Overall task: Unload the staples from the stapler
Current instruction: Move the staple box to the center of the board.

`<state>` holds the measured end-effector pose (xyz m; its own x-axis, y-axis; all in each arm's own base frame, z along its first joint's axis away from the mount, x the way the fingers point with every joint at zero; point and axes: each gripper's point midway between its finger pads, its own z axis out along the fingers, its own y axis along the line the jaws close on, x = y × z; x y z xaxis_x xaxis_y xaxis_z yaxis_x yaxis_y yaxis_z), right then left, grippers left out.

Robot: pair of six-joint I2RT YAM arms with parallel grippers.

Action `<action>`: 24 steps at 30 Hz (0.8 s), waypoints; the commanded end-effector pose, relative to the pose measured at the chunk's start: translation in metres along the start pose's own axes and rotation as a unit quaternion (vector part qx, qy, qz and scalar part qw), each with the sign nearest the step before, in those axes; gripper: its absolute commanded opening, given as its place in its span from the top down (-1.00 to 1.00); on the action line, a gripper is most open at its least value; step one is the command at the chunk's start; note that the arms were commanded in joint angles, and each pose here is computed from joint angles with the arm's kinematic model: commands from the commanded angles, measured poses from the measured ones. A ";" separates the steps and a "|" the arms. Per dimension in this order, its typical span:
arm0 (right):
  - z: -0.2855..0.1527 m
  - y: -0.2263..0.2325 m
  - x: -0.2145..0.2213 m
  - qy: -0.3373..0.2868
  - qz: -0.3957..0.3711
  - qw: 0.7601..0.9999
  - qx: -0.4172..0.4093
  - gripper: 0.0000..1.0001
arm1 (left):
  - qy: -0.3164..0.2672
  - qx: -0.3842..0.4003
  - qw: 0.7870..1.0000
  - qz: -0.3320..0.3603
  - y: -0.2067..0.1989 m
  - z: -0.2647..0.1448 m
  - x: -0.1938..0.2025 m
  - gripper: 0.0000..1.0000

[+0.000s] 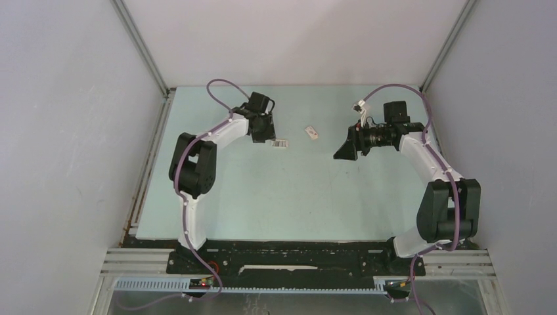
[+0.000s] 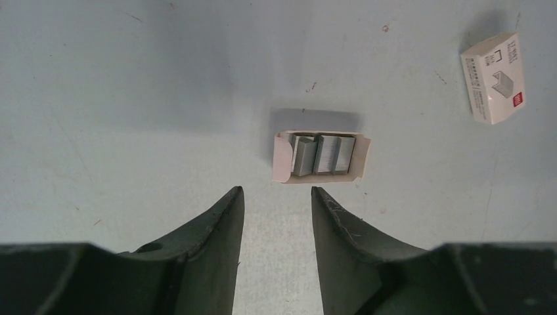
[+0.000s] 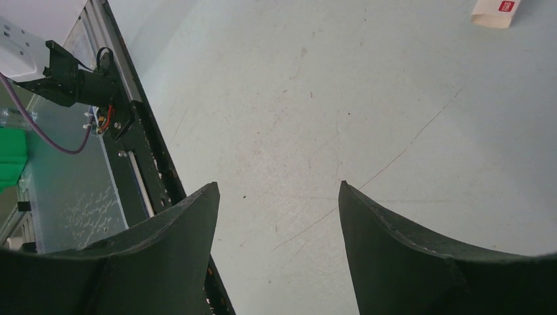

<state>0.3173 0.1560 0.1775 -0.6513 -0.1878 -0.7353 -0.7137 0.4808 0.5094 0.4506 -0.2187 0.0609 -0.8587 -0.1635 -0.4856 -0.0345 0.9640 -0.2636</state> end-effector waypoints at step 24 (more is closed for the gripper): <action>-0.006 -0.011 -0.004 -0.015 0.004 1.000 0.004 -0.52 | 0.028 0.016 0.999 0.012 -0.005 0.019 -0.009 0.30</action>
<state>0.3228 0.1482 0.1733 -0.6632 -0.1714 -0.7285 -0.6963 0.4982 0.5167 0.4559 -0.2240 0.0384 -0.8956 -0.1327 -0.4245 -0.0183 0.9646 -0.2630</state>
